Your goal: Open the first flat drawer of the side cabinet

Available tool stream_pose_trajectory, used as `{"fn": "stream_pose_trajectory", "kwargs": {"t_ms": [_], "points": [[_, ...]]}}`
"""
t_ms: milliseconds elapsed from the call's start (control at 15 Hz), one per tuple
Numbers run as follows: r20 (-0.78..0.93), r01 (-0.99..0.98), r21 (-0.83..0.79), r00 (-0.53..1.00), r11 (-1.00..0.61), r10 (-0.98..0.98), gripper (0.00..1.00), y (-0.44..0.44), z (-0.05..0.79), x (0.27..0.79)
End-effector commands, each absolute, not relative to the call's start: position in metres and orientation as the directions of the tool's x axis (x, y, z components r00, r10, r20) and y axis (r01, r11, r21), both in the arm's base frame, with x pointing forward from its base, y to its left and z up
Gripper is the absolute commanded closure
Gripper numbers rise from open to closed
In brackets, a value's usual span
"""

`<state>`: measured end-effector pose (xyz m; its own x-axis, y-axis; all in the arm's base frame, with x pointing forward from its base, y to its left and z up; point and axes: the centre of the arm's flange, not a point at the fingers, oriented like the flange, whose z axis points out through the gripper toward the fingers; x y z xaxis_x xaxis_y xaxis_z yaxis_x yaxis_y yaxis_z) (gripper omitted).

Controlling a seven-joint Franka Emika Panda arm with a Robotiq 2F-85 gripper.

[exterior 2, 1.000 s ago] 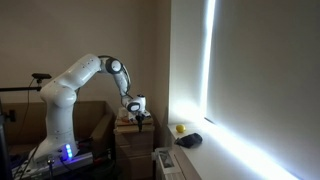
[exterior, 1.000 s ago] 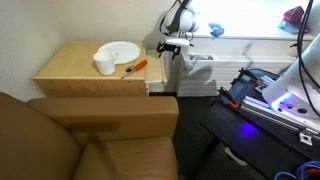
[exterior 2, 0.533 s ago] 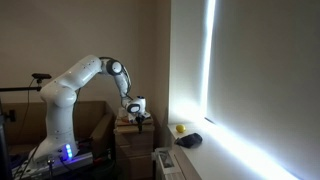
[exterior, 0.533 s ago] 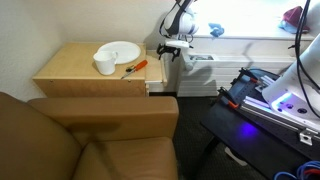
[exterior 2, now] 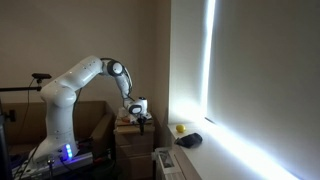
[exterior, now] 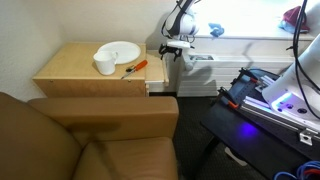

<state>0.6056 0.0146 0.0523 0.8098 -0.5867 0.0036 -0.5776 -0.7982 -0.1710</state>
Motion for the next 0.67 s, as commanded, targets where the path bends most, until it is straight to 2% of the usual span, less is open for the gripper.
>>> {"fn": "stream_pose_trajectory", "kwargs": {"t_ms": [0,200,600], "points": [[-0.009,-0.613,-0.141,0.786,-0.778,-0.618,0.00,-0.001,0.041,0.610],[-0.029,-0.669,-0.099,0.742,-0.736,-0.670,0.00,-0.024,0.044,0.606],[-0.029,-0.793,0.097,0.601,-0.601,-0.799,0.00,-0.109,0.060,0.576]]}}
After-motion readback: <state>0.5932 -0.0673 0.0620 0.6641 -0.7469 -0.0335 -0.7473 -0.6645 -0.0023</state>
